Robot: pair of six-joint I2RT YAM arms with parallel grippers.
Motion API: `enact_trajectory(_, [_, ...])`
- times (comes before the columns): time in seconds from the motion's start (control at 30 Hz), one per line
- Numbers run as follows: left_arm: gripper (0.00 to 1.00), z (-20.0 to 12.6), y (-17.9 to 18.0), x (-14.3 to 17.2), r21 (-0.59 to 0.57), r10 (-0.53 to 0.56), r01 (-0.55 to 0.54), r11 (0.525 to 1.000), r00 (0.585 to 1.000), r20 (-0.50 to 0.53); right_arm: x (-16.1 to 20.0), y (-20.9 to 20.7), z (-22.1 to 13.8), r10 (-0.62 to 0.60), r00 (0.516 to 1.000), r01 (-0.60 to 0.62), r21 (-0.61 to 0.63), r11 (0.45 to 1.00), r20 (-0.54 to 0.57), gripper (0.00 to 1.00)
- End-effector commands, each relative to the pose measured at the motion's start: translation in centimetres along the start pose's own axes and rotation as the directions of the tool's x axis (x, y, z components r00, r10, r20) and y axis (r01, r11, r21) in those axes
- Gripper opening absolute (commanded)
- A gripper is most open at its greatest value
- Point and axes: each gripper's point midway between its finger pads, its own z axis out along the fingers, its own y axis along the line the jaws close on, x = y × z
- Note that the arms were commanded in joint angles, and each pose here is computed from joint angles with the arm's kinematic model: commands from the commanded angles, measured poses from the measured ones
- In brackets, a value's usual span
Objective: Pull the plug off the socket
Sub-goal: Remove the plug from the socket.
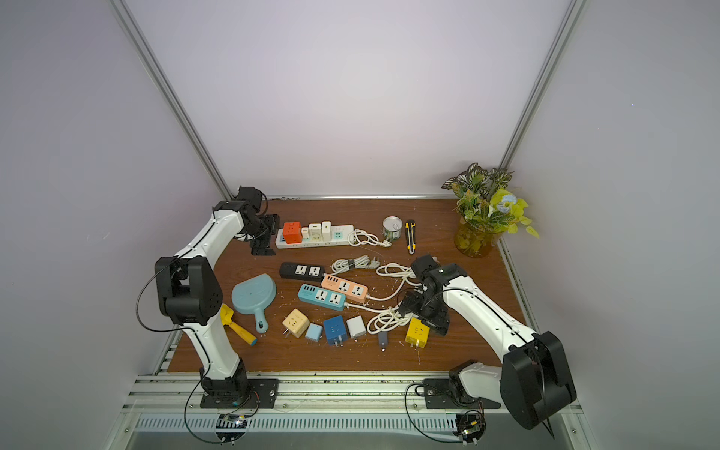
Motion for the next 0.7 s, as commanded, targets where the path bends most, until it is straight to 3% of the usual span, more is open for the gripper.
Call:
enact_trajectory(0.0, [0.98, 1.7, 0.1, -2.2, -0.049, -0.053, 0.053, 0.997, 0.998, 0.015, -1.1, -1.1, -2.0, -0.018, 0.997, 0.013, 0.071, 0.997, 0.071, 0.97])
enact_trajectory(0.17, [0.98, 5.3, -1.3, -3.2, -0.081, -0.058, 0.054, 0.995, 0.997, -0.048, -3.9, 1.2, -4.3, -0.118, 0.973, 0.111, 0.043, 0.993, 0.199, 0.95])
enact_trajectory(0.37, [0.99, 9.7, -1.6, -3.1, -0.144, -0.133, 0.117, 0.983, 0.985, -0.109, -8.1, 6.3, -7.8, -0.321, 0.876, 0.304, 0.105, 0.947, 0.361, 0.96])
enact_trajectory(0.5, [0.98, 10.7, -2.7, -3.8, -0.140, -0.155, 0.140, 0.980, 0.983, -0.101, -9.1, 9.1, -8.9, -0.389, 0.823, 0.374, 0.121, 0.920, 0.415, 0.97])
enact_trajectory(0.67, [0.99, 11.2, -2.4, -3.9, -0.164, -0.161, 0.145, 0.976, 0.982, -0.095, -9.0, 10.5, -8.1, -0.401, 0.819, 0.396, 0.101, 0.913, 0.410, 0.97])
